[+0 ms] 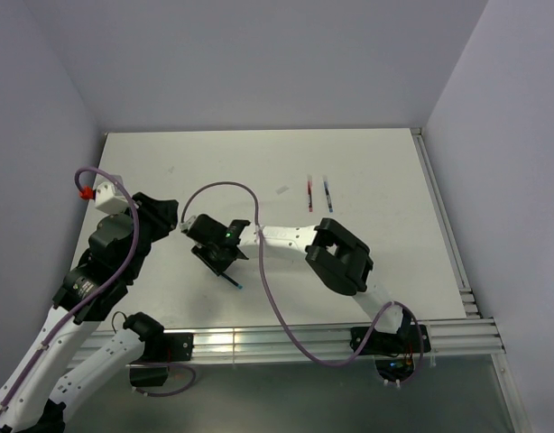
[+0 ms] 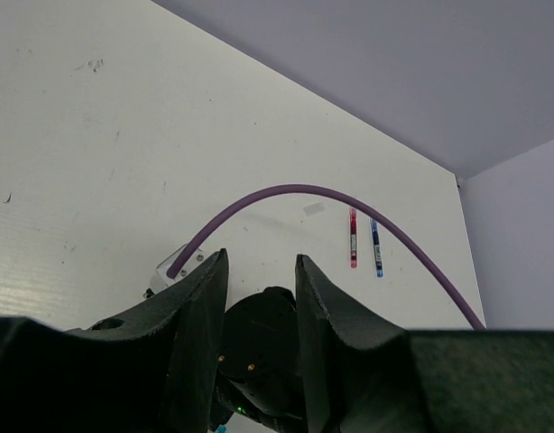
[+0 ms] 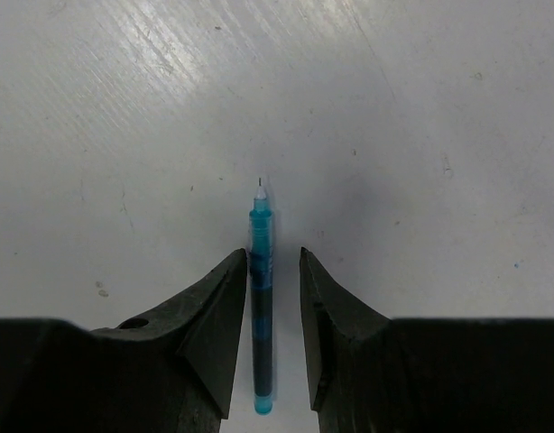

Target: Insert the pens into the pen caps

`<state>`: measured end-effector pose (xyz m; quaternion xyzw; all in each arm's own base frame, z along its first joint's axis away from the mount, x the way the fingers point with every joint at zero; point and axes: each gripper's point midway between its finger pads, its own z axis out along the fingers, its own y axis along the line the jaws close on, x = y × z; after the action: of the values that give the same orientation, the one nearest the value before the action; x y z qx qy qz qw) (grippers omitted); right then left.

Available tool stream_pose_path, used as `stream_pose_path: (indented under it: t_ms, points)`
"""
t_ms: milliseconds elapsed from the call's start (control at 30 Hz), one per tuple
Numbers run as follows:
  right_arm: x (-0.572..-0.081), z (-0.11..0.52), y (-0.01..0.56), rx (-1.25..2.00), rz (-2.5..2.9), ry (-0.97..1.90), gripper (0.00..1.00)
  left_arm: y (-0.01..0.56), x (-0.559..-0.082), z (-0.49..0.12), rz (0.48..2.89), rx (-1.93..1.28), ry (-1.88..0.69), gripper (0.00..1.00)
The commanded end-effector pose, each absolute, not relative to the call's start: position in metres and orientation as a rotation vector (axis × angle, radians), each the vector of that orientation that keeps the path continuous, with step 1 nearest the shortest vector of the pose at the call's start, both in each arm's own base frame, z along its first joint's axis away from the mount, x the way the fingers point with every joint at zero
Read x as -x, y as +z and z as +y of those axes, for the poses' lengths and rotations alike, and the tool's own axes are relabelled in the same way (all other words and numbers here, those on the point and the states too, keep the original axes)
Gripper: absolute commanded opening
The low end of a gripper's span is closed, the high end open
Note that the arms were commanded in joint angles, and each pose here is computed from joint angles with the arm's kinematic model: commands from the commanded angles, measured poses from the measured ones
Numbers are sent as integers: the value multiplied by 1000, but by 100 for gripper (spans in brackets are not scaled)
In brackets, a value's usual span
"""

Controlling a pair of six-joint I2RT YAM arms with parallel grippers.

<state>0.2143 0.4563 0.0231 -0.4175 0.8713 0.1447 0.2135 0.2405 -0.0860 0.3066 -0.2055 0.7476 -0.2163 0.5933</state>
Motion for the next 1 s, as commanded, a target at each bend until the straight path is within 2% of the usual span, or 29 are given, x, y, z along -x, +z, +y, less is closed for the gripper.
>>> stream_pose_path:
  t_ms: [0,167,267,333,367,567,800,933,967]
  points:
    - [-215,462,25,1183,2386,357,38,316,-240,-87,1715,457,-518,41]
    - [-214,460,19,1188,2392,328,37,316,-240,-87,1713,455,-523,41]
    - [-211,458,14,1192,2404,307,29,314,-240,-89,1722,452,-524,42]
    - [-209,452,9,1188,2423,292,18,315,-240,-89,1720,451,-527,42]
    - [-210,451,8,1177,2425,283,1,315,-240,-89,1719,450,-527,42]
    - [-222,443,41,1003,2438,367,0,323,-236,-105,1698,361,-619,46]
    - [-285,422,158,554,2296,644,0,338,-226,-155,1656,110,-860,48]
    - [-303,398,212,372,2192,833,0,346,-218,-173,1614,14,-963,48]
    - [-309,390,246,329,2103,913,0,347,-218,-177,1602,-3,-985,48]
